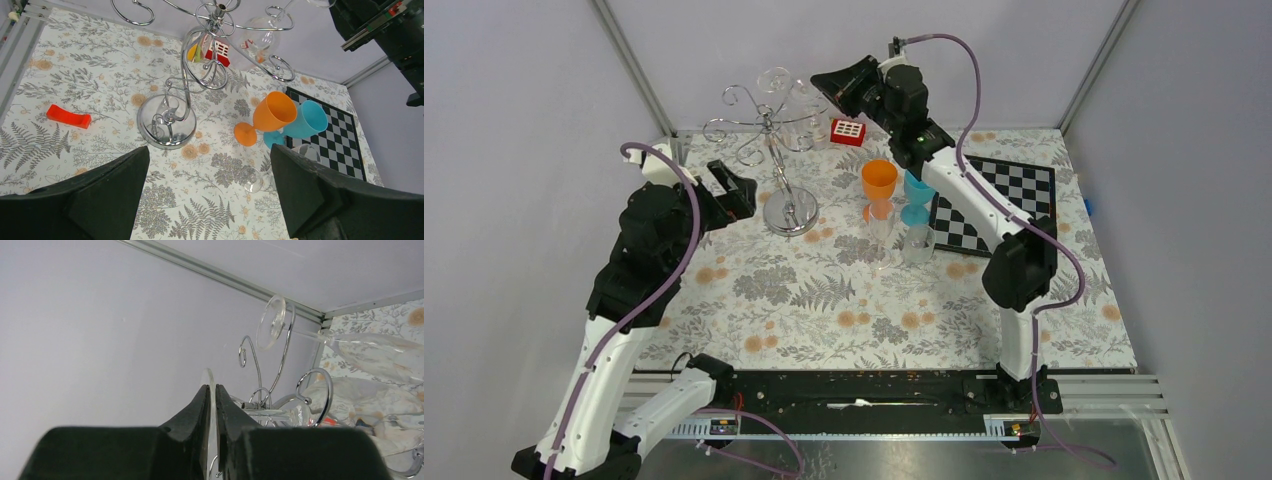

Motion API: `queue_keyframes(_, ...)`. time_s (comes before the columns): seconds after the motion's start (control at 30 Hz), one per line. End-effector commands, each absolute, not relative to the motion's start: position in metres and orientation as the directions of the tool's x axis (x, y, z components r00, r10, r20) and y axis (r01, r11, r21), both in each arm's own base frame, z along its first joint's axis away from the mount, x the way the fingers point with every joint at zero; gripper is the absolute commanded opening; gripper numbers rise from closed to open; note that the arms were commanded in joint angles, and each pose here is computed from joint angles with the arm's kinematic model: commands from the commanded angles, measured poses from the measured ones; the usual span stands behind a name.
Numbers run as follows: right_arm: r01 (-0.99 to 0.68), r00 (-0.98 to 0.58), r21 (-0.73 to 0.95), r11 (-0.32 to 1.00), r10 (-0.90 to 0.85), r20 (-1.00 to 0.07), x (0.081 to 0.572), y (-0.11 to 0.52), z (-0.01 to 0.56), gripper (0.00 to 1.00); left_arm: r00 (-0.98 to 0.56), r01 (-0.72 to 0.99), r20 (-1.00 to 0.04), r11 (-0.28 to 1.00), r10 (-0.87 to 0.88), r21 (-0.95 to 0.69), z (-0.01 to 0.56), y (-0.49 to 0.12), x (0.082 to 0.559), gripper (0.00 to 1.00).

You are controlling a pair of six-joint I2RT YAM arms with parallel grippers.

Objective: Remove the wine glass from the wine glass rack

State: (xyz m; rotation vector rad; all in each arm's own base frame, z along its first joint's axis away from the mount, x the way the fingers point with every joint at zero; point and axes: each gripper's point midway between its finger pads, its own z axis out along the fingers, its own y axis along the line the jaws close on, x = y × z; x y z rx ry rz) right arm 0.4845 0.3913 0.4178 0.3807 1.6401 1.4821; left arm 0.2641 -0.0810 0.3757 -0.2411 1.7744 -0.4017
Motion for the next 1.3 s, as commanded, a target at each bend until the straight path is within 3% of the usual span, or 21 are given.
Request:
queue_keyframes(0.0, -0.422, -0.574, 0.897, 0.129, 0.728, -0.375, 0.478, 0.397, 0.46, 0.0, -0.191, 0.083, -0.902, 0.909, -0.388, -0.408, 0.39, -0.081, 0.263, 0.99)
queue_keyframes(0.4, -0.479, -0.543, 0.868, 0.13, 0.733, -0.409, 0.495, 0.409, 0.466, 0.0, -0.182, 0.073, -0.907, 0.914, -0.38, -0.398, 0.391, -0.076, 0.258, 0.99)
queue_keyframes(0.77, -0.488, -0.415, 0.826, 0.28, 0.759, -0.502, 0.519, 0.397, 0.464, 0.0, -0.18, 0.091, -0.901, 0.905, -0.396, -0.416, 0.394, -0.079, 0.255, 0.99)
queue_keyframes(1.27, -0.458, -0.316, 0.818, 0.349, 0.796, -0.517, 0.523, 0.31, 0.495, 0.0, -0.229, 0.243, -0.903, 0.877, -0.364, -0.416, 0.401, -0.107, 0.251, 0.99)
